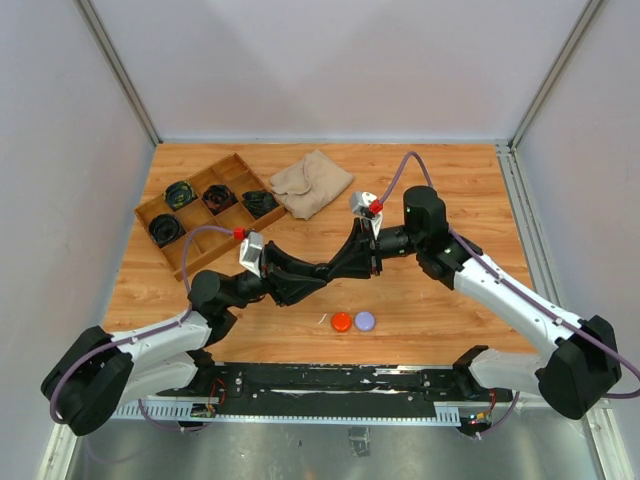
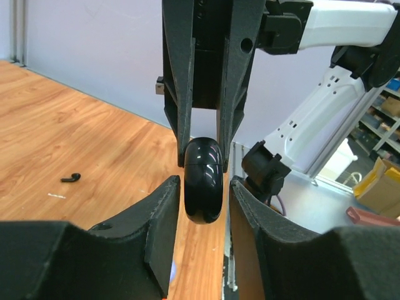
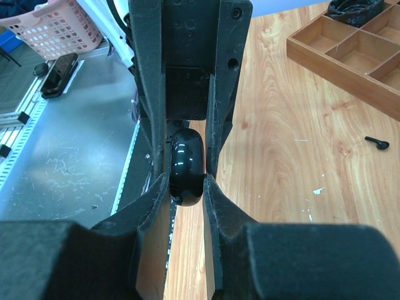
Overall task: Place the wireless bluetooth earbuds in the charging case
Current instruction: Open the charging case.
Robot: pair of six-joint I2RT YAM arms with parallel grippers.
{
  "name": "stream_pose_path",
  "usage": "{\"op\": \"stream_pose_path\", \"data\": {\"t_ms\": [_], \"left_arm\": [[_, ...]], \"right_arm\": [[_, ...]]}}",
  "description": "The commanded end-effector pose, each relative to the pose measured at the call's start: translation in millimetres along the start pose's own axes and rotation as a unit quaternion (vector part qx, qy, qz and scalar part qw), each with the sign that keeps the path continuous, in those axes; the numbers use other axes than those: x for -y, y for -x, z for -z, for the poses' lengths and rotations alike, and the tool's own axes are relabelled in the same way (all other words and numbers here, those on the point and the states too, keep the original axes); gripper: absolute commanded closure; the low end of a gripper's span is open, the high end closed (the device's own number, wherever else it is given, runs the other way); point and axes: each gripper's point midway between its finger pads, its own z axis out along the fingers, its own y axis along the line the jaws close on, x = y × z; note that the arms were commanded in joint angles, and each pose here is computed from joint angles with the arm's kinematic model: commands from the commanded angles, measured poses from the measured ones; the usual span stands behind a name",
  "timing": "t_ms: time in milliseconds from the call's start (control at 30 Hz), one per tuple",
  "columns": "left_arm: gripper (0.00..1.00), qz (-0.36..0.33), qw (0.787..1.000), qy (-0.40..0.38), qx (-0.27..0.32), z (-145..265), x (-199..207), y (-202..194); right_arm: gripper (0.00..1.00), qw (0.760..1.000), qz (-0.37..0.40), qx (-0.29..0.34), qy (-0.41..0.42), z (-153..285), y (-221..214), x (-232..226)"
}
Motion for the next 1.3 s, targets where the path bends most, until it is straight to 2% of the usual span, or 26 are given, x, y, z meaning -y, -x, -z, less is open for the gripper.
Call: {"op": "stream_pose_path", "data": {"t_ms": [0,200,500,833,1267], "left_arm": [[0.55,-0.051,0.998,-0.014,-0.026,-4,3,4],[0.48,-0.104,0.992,-0.022,-0.068,0,2,-5],[0.46,-0.118,0.988,-0.038,-0.097,-1,3,-11],[0.53,-0.113,0.988,-0.034,-0.096,-3,2,-10],[0.7,-0.113,0.99,-0.016,-0.086,-3,-2,-7]], "right_arm": [[0.99,0.999,0.038,-0.019,0.001,5,11,-12],[0.99,0.998,0.045,-0.051,-0.014,11,6,-15],[0.99,0.993,0.054,-0.099,-0.029,11,3,-18],[0.99,0.989,0.059,-0.131,-0.044,7,0,-18],[0.99,0.985,0.06,-0.151,-0.055,-2,-1,-16]]}}
